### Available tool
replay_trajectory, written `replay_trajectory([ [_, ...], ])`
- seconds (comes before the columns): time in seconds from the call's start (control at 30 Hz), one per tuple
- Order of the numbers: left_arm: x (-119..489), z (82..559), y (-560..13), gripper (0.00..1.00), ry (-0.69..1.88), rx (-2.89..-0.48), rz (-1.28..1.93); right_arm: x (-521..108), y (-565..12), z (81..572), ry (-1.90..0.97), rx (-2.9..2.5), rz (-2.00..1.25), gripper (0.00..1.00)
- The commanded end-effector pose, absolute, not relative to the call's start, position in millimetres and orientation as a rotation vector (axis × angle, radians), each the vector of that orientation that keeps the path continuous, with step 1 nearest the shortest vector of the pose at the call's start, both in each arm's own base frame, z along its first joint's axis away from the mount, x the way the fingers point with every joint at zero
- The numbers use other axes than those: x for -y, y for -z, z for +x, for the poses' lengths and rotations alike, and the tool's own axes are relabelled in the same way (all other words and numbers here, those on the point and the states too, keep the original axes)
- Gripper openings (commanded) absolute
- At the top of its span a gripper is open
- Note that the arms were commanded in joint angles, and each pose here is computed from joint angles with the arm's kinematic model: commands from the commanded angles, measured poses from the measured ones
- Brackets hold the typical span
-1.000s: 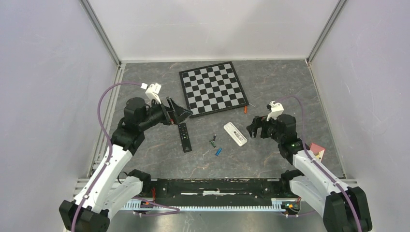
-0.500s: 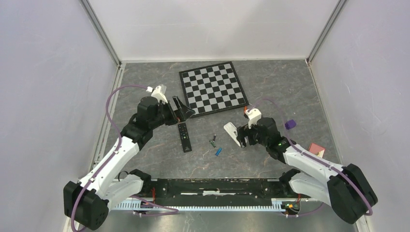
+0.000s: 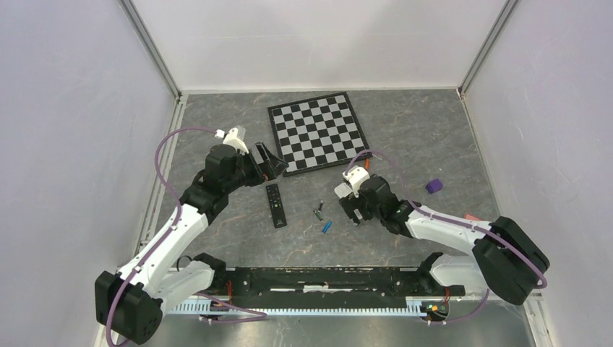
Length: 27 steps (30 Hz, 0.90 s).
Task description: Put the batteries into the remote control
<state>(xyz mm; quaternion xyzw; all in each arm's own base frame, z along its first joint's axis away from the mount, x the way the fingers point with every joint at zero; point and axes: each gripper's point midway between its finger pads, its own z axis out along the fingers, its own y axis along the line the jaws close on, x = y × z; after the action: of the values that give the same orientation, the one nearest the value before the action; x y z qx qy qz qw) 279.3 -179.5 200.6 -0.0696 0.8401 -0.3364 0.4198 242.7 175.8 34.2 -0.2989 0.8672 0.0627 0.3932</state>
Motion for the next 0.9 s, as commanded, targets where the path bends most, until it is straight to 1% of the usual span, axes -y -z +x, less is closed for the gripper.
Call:
replay_trajectory([
  [0.0,177,280,-206,1.0,0.842,-2.083,-0.217,-183,-46,254,-0.084,-2.178,-0.803,0.98],
  [0.3,175,279,-207,1.0,0.833,-2.083,-0.219,-171,-26,254,0.064,-2.276,-0.815,0.97],
  [0.33,176,279,-207,1.0,0.836,-2.086,-0.218,-171,-24,253,0.066,-2.284,-0.822,0.96],
  [0.43,176,279,-207,1.0,0.839,-2.086,-0.221,-173,-21,252,0.067,-2.297,-0.838,0.88],
  [0.5,176,279,-207,1.0,0.844,-2.085,-0.223,-174,-20,252,0.068,-2.298,-0.844,0.85],
  [0.63,178,278,-207,1.0,0.855,-2.087,-0.211,-183,-15,248,0.009,-2.313,-0.883,0.77],
  [0.87,178,274,-209,1.0,0.86,-2.082,-0.192,-196,-4,233,-0.137,-2.416,-0.865,0.78],
])
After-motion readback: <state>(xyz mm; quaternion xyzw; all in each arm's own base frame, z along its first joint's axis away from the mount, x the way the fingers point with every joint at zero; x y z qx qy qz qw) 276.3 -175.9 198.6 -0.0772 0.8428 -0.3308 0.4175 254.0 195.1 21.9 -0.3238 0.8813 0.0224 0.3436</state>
